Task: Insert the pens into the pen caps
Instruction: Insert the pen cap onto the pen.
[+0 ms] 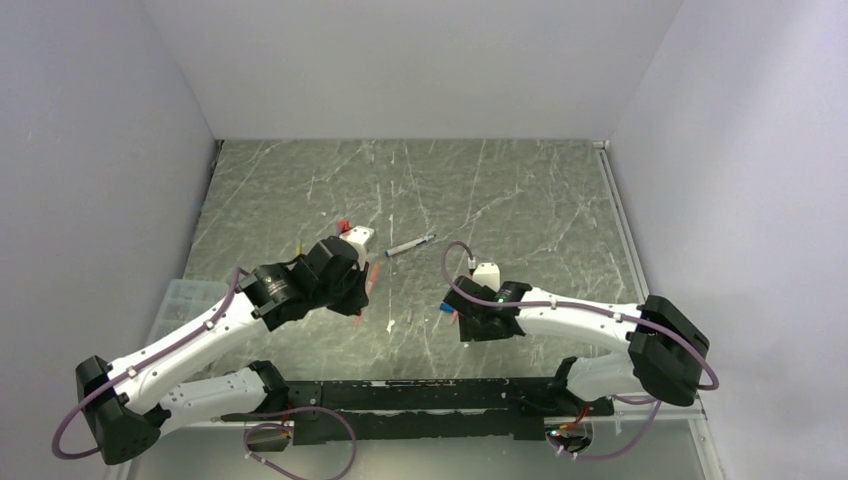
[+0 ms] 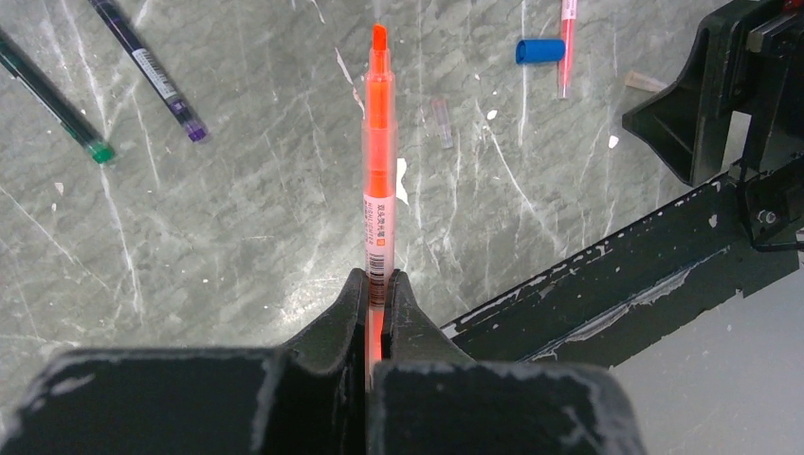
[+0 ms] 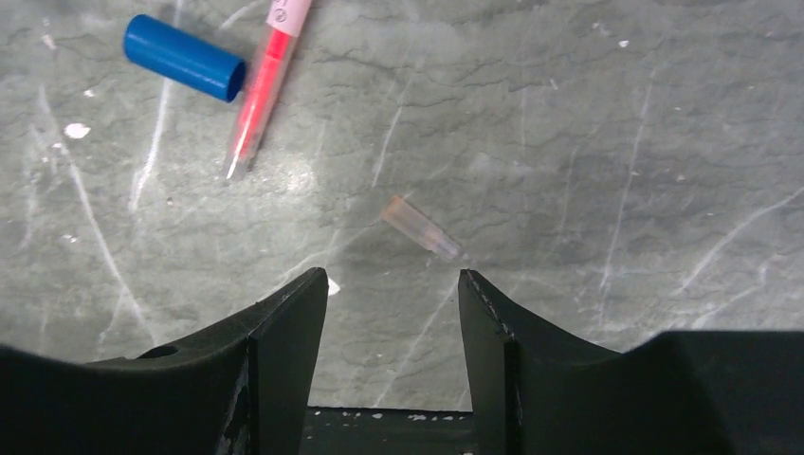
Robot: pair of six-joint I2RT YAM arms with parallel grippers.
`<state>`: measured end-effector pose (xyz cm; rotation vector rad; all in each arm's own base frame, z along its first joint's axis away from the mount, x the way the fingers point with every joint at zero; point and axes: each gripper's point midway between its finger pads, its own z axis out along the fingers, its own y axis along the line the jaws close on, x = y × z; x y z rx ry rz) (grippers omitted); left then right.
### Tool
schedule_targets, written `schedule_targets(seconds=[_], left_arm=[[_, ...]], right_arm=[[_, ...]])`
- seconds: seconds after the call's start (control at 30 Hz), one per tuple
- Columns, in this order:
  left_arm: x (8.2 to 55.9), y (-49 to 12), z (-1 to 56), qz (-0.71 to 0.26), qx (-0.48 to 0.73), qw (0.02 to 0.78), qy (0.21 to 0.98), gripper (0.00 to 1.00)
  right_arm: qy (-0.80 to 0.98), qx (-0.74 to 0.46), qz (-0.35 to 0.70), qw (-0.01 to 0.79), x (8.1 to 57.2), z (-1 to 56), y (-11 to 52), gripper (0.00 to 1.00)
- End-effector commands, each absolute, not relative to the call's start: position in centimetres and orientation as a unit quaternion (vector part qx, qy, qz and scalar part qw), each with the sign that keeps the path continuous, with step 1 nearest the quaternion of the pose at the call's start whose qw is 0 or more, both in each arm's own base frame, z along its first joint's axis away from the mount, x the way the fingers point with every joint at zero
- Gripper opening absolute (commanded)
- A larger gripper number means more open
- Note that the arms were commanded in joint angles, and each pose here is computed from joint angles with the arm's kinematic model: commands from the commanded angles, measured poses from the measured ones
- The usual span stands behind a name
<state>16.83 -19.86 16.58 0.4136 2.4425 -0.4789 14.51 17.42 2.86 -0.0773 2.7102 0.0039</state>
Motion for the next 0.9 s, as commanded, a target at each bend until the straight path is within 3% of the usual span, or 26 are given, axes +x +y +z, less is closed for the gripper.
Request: schedule_targets(seconds=[0.0, 0.4, 0.87], left_arm=[[16.8, -20.3, 17.1, -0.198, 0.159, 0.312, 0.916, 0.0], [16.7, -20.1, 17.2, -0.194, 0.159, 0.313, 0.916, 0.0], [16.8, -20.0, 16.8, -0.186, 0.158, 0.309, 0.919, 0.0]], right_arm=[[0.975, -0.013, 0.055, 0.215, 14.4, 3.6, 19.0, 0.56], [0.979, 0.008, 0.07, 0.19, 14.0, 1.5, 19.8, 0.58], [0.974, 0.04, 0.022, 0.222, 16.5, 1.8, 17.4, 0.59]])
